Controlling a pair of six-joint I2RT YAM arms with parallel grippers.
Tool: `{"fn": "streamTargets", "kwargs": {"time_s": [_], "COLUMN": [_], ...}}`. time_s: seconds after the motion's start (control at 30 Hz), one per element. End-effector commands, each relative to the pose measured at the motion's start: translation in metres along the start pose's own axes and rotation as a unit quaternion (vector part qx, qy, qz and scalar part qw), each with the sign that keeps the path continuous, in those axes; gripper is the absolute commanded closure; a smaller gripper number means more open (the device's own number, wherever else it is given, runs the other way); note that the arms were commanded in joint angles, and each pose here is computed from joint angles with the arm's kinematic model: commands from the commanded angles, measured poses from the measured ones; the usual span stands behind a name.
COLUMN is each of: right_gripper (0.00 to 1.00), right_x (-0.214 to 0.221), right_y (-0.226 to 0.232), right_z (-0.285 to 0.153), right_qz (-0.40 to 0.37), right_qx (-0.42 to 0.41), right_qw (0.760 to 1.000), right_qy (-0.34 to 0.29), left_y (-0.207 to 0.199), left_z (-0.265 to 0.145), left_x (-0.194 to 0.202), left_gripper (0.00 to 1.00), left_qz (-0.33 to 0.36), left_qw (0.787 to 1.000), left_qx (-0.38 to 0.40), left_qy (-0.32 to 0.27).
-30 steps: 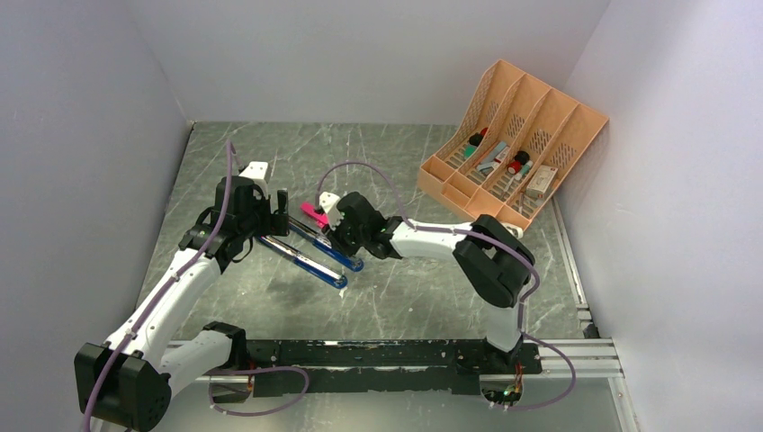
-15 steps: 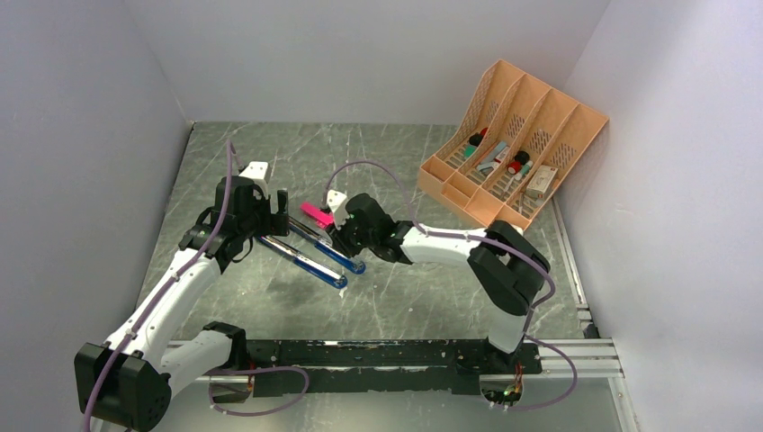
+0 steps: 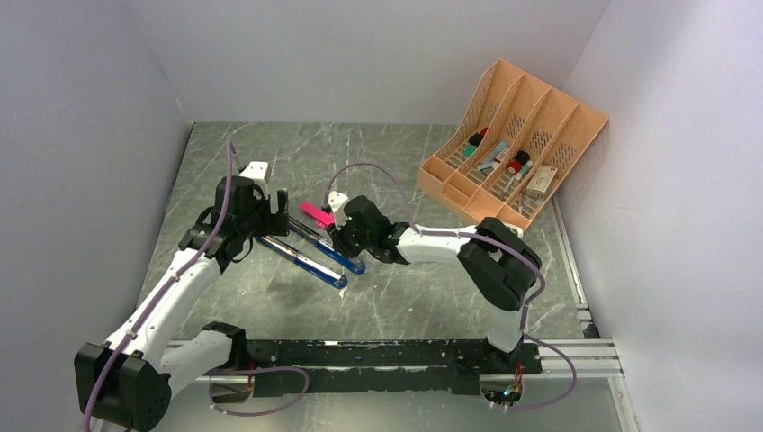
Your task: Load the staples into the stapler
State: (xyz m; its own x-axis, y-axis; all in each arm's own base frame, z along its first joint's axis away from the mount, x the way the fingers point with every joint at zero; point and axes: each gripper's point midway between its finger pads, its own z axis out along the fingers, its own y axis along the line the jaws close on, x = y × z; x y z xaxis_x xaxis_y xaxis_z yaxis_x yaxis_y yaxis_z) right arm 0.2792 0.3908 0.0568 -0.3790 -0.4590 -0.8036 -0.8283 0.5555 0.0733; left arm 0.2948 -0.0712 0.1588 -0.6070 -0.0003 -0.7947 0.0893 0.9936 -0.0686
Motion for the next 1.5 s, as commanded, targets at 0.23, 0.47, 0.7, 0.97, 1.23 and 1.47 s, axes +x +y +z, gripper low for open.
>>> {"fn": "streamTargets", "kwargs": {"time_s": [0.23, 0.47, 0.7, 0.97, 1.23, 1.47], "right_gripper": [0.73, 0.81, 0.88, 0.88, 0.87, 0.86], "right_x": [0.004, 0.005, -0.005, -0.023, -0.031, -0.032], "right_y": [-0.004, -0.003, -0.002, -0.002, 0.014, 0.087], "right_z": [0.008, 0.008, 0.002, -0.012, -0.024, -0.024], "right_qz": [0.014, 0.016, 0.015, 0.009, -0.03, -0.104], "right_qx": [-0.003, -0.006, -0.008, -0.006, -0.032, -0.12], "right_qw": [1.0, 1.0, 1.0, 0.999, 0.997, 0.984], "right_qy": [0.013, 0.012, -0.009, -0.048, -0.066, -0.08], "left_y": [-0.004, -0.005, -0.004, -0.005, -0.004, -0.004], "left_z": [-0.001, -0.001, -0.002, -0.002, -0.001, -0.002], "left_x": [-0.009, -0.009, -0.01, -0.009, -0.009, -0.01], "left_gripper": [0.04, 0.04, 0.04, 0.04, 0.04, 0.04], "left_qz": [0.005, 0.005, 0.005, 0.005, 0.006, 0.005], "left_qw": [1.0, 1.0, 1.0, 1.0, 1.0, 1.0], "left_qx": [0.012, 0.012, 0.012, 0.013, 0.012, 0.012], "left_qy": [-0.017, -0.017, -0.018, -0.017, -0.017, -0.018]}}
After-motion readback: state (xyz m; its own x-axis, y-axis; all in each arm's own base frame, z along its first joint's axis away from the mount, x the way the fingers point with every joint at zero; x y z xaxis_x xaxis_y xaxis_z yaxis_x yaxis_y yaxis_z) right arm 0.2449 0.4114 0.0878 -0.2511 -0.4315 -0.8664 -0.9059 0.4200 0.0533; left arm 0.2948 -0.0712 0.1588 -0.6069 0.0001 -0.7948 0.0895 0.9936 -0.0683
